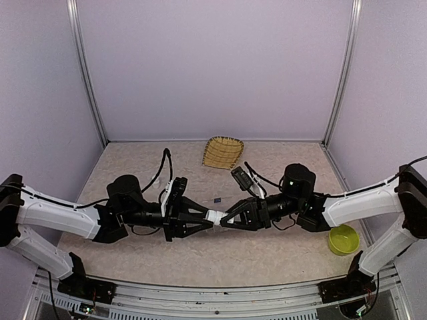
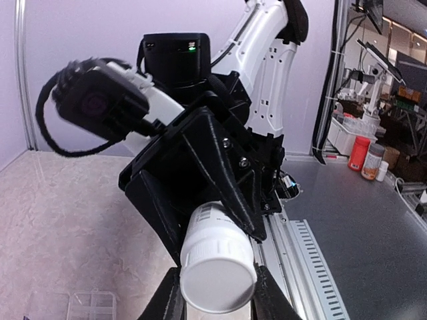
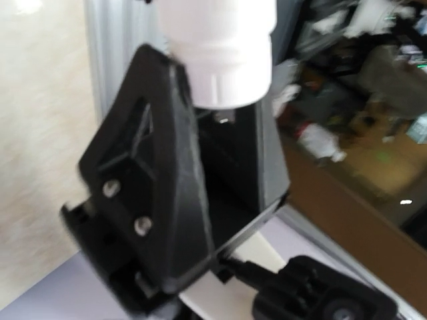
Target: Sort the pills into containers
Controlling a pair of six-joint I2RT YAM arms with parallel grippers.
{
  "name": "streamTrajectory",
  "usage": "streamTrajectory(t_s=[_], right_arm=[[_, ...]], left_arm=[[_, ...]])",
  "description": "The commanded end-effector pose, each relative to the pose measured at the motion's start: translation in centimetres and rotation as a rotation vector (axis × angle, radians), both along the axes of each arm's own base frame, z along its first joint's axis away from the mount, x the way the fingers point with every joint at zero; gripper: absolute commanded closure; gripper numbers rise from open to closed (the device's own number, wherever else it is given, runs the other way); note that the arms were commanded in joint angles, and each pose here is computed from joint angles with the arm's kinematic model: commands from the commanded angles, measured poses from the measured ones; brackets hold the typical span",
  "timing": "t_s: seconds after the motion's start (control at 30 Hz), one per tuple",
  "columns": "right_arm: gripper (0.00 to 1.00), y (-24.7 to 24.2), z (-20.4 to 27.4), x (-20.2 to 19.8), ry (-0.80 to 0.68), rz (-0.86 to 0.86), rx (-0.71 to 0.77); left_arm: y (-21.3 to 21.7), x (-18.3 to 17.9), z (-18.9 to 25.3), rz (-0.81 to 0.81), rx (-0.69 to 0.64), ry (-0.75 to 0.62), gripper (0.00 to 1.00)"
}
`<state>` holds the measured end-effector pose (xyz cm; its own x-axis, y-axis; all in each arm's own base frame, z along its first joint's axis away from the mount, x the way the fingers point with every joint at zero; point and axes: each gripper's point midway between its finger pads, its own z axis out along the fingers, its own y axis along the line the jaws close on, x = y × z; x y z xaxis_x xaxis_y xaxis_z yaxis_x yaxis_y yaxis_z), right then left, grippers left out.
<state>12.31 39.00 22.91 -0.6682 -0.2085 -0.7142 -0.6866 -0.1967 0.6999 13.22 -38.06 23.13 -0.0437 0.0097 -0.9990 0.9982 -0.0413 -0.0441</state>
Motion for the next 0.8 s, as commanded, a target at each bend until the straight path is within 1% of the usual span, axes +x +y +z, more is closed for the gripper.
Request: streamTrajectory(t_s=[0.0,0.07,0.13,0.2,0.3,0.37,0.4,0.47,0.5,0.6,0.77], right_arm=[[0.71,0.5,0.0,2.9,-0.167,-0.198,-0.056],[0.72,0.2,0.0,3.4,-0.209,-0.240,-0.072],[0.71,-0.2,0.0,3.7,-0.237,-0.271,-0.083],[0.71,-0.4,0.4,3.8,-0.258,-0.284,-0.076],[0.71,-0.8,1.5,3.5,-0.271,-0.288,-0.043],[0.71,-1.1,2.0,3.2,-0.270,-0.289,-0.026],[0.71,-1.2,2.2,3.2,-0.269,-0.288,-0.022],[0.70,-1.4,2.5,2.9,-0.263,-0.287,-0.012],[0.70,-1.5,2.6,2.9,-0.262,-0.289,-0.005],[0.70,-1.9,2.7,2.8,-0.258,-0.301,0.013],[0.70,-2.1,2.5,2.5,-0.238,-0.300,0.041]], left_arm=[[-1.0,1.3,1.4,0.092,-0.071,0.174,0.76],[-1.3,1.3,1.4,0.093,-0.078,0.252,0.75],[-1.6,1.1,1.5,0.092,-0.089,0.303,0.69],[-1.9,0.6,1.5,0.078,-0.090,0.333,0.61],[-1.8,0.3,1.7,0.073,-0.098,0.333,0.46],[-1.3,0.4,2.2,0.091,-0.119,0.314,0.34],[-1.0,0.5,2.6,0.105,-0.129,0.301,0.27],[-0.7,0.8,3.1,0.127,-0.139,0.274,0.08],[-0.6,0.9,3.5,0.136,-0.145,0.268,0.02],[-0.5,1.5,4.2,0.167,-0.150,0.245,0.01],[-1.4,2.4,4.8,0.173,-0.161,0.333,0.01]])
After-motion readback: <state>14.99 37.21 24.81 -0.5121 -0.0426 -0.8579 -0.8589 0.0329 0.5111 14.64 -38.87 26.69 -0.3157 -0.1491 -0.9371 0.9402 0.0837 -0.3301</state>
